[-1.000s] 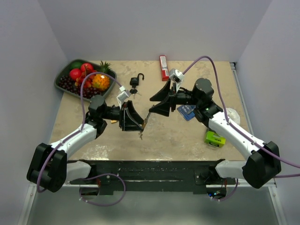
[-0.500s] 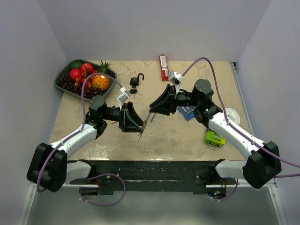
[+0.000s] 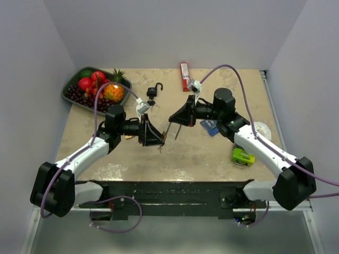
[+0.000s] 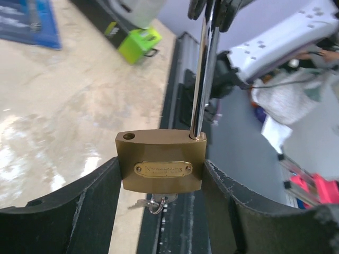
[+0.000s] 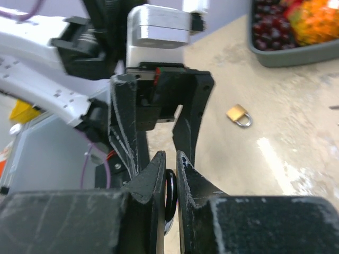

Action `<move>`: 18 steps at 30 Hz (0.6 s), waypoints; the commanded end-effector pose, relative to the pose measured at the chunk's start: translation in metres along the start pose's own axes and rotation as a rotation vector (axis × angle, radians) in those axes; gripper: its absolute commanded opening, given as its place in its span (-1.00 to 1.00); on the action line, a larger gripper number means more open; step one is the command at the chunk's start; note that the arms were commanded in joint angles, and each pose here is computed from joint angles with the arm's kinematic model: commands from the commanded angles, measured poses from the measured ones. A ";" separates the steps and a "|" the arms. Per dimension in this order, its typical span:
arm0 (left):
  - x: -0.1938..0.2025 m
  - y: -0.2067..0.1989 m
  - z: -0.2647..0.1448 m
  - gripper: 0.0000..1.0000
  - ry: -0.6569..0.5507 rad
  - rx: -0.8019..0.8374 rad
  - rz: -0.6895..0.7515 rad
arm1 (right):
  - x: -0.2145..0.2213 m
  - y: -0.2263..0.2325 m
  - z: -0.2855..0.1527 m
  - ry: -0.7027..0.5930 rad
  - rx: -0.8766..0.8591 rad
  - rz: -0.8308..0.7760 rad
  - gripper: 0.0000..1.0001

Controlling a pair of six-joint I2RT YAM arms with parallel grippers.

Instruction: Unlock with the key

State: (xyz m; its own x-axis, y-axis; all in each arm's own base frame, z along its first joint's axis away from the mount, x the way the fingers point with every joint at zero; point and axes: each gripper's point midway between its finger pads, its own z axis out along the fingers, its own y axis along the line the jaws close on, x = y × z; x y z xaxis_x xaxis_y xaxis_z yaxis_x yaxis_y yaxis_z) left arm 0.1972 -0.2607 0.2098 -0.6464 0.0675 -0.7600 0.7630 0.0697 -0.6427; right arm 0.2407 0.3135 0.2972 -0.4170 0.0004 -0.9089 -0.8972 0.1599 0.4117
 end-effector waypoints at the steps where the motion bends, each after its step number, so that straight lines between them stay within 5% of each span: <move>1: -0.033 0.036 -0.005 -1.00 -0.049 -0.258 0.123 | -0.004 -0.033 0.003 0.002 0.179 0.008 -0.99; 6: -0.025 0.080 -0.015 -1.00 -0.048 -0.478 0.034 | 0.015 -0.077 0.001 0.041 0.364 0.062 -1.00; 18: 0.009 0.116 -0.025 -1.00 -0.007 -0.773 -0.111 | 0.071 -0.125 0.013 0.103 0.469 0.205 -0.96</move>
State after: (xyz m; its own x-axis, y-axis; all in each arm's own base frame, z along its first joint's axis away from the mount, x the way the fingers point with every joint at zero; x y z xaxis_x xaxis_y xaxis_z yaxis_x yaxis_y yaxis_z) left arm 0.2499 -0.2427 0.1240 -0.7121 0.1203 -0.6917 0.5998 0.6164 -0.5102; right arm 0.3131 0.3093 0.1882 -0.6180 -0.0431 -0.7850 -0.6727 0.5457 0.4997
